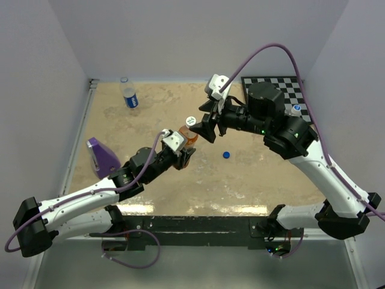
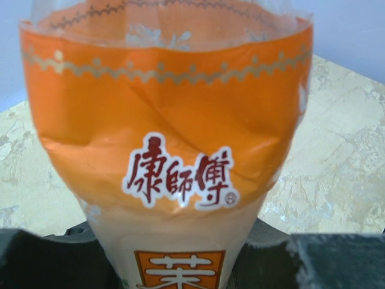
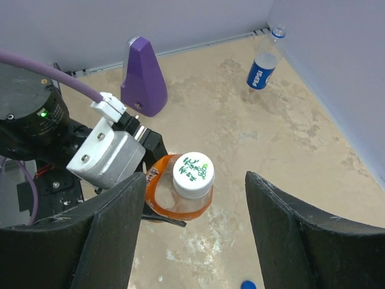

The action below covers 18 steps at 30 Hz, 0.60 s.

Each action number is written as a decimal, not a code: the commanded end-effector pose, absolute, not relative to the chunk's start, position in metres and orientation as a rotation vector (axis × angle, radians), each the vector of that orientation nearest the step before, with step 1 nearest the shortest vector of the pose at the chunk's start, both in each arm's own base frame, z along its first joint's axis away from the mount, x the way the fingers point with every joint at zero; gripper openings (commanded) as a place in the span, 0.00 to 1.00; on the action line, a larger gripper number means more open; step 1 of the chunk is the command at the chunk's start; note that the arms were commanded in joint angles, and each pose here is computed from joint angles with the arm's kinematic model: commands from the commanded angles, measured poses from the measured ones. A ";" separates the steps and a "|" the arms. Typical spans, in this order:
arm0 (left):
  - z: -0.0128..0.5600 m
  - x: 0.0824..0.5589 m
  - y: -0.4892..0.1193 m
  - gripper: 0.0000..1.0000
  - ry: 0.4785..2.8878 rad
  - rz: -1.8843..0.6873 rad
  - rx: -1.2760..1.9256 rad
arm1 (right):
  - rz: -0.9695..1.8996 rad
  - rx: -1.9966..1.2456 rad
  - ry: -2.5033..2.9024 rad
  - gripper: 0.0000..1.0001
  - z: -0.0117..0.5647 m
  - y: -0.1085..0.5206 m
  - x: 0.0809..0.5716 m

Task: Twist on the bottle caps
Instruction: Screw the bottle cap onto the plastic bottle.

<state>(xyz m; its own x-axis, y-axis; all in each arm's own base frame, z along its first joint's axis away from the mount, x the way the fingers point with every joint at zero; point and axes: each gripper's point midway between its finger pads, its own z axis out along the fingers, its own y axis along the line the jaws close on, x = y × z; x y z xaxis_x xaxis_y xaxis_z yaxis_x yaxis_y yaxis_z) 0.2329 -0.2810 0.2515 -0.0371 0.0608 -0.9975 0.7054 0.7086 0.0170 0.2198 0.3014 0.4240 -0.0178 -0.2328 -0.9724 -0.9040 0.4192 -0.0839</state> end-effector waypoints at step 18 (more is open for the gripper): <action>0.280 0.230 -0.286 0.13 1.478 -0.619 0.664 | 0.730 -1.117 1.495 0.60 0.428 0.309 0.221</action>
<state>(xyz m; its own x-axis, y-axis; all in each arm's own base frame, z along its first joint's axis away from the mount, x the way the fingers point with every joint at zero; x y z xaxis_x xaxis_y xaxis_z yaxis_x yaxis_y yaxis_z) 0.2284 -0.2832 0.2461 -0.0499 0.0862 -0.9950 0.7264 0.6869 0.0230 0.2258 0.3111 0.4098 -0.0221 -0.2862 -0.9579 -0.9170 0.3875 -0.0946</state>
